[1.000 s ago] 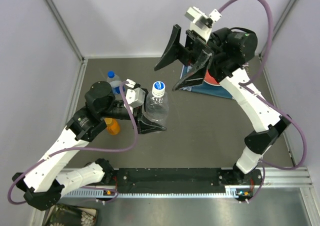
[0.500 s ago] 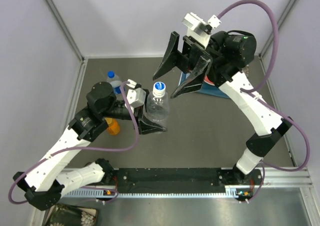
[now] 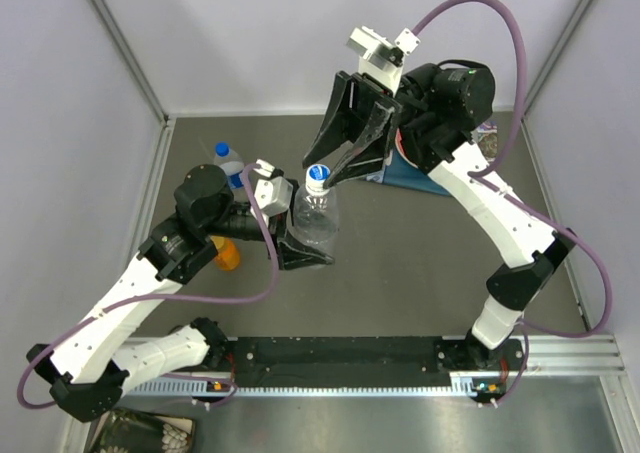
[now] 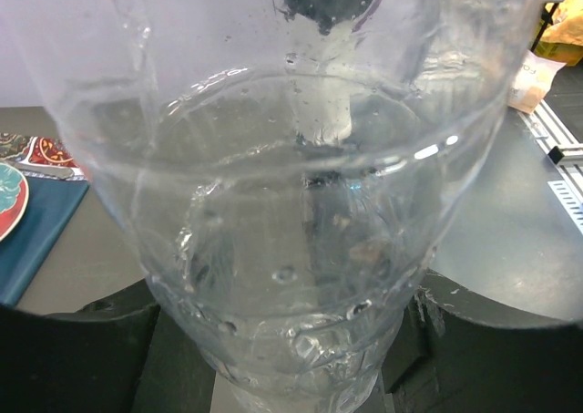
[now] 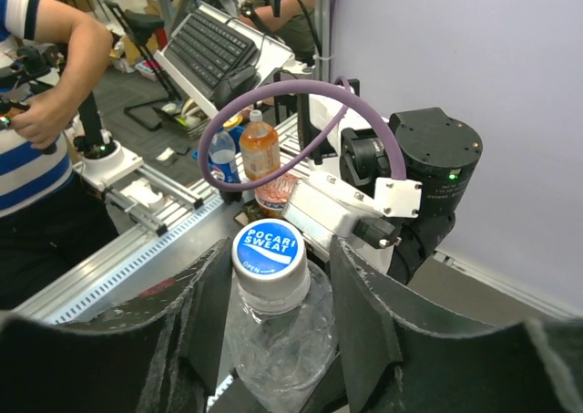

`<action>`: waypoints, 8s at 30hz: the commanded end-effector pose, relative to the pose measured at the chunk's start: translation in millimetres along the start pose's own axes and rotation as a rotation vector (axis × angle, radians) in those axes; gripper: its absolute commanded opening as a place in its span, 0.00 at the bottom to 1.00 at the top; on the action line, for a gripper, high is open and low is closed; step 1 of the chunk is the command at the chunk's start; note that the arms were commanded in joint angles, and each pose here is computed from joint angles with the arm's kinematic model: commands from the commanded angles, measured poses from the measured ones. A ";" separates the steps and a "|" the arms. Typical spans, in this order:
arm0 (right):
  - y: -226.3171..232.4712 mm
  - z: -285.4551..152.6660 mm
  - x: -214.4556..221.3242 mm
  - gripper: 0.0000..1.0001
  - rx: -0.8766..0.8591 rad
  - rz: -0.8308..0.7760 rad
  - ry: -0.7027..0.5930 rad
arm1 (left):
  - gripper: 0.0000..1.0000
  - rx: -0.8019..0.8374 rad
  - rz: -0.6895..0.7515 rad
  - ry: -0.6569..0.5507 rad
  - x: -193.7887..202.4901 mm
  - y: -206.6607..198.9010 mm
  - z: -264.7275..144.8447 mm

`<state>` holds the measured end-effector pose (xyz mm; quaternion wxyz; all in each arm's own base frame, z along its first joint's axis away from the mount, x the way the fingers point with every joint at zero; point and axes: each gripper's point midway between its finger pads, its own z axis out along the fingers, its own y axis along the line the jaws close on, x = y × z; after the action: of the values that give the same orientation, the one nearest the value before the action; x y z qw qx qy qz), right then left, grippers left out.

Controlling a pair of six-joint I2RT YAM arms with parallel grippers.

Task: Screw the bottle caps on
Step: Screw the bottle cap onto the plastic bottle.

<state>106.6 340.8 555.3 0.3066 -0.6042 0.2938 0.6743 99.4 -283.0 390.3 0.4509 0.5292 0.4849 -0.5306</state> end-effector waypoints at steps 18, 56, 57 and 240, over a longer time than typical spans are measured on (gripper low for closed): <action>-16.2 -0.9 24.5 0.08 0.038 0.152 0.011 | 0.00 -0.380 0.153 -0.054 -28.9 62.5 -22.8; -110.8 -11.9 65.0 0.25 0.991 0.167 -0.052 | 0.00 -0.863 0.162 -0.212 -81.4 119.4 -89.8; -109.2 -12.4 60.8 0.27 0.991 0.159 -0.055 | 0.00 -0.860 0.163 -0.208 -79.4 119.1 -89.5; -15.0 -18.4 5.0 0.67 0.097 0.077 -0.039 | 0.00 0.195 -0.040 -0.003 17.6 -12.0 -16.8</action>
<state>139.0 344.0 538.7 0.3492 -0.5451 0.3808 0.6603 101.1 -265.8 358.5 0.3893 0.5316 0.4844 -0.5755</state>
